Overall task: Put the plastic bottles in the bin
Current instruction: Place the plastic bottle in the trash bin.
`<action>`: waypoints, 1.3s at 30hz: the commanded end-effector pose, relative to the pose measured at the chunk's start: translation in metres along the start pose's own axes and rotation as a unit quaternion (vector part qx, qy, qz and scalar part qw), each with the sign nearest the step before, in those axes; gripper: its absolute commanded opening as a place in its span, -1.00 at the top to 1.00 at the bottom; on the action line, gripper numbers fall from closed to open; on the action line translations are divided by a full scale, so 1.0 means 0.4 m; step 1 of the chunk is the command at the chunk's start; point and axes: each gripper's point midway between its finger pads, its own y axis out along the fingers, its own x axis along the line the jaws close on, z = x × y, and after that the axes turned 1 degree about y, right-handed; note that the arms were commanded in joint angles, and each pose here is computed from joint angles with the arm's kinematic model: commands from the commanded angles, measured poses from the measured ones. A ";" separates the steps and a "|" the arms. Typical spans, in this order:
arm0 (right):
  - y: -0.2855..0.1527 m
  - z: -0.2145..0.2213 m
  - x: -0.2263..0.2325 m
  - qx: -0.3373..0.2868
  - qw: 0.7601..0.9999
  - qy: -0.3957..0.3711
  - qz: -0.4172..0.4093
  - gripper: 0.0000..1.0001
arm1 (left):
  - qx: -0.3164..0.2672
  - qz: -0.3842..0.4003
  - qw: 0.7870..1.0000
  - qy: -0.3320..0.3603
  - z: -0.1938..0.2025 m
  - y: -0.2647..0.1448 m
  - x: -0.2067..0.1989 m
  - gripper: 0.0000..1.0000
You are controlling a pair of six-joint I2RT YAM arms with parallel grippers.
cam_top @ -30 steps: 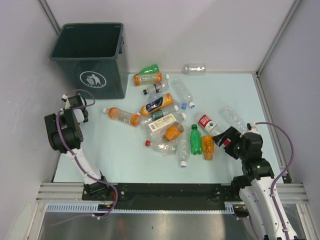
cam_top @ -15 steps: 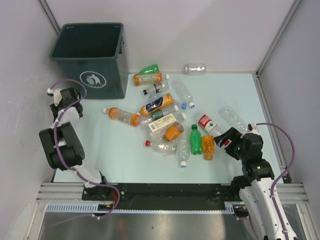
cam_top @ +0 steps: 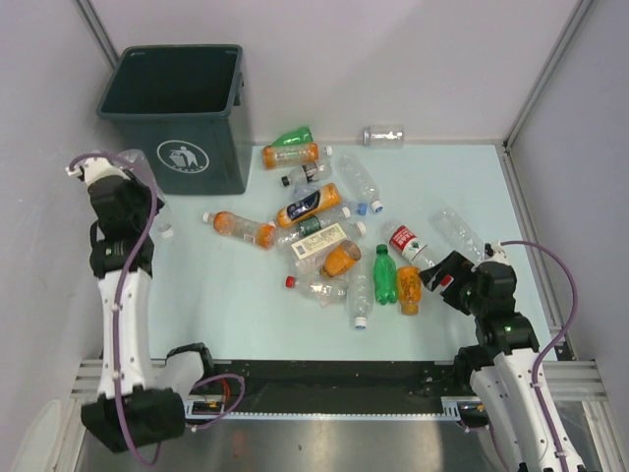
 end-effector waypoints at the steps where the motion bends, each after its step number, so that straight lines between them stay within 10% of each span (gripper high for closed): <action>1: -0.014 -0.019 0.018 -0.014 1.000 -0.009 -0.013 -0.95 | -0.011 0.150 0.988 -0.032 -0.028 -0.144 -0.120 0.78; 20: -0.013 -0.042 0.015 -0.031 1.000 0.000 0.001 -0.95 | -0.159 0.353 0.919 -0.070 -0.409 -0.348 -0.347 0.73; 32: -0.004 -0.061 0.048 -0.032 0.999 0.016 -0.017 -0.96 | -0.258 0.393 0.870 -0.144 -0.585 -0.180 -0.438 0.47; 39: 0.015 -0.071 0.065 -0.024 0.999 0.021 -0.023 -0.96 | -0.268 0.366 0.881 -0.133 -0.597 -0.033 -0.466 0.43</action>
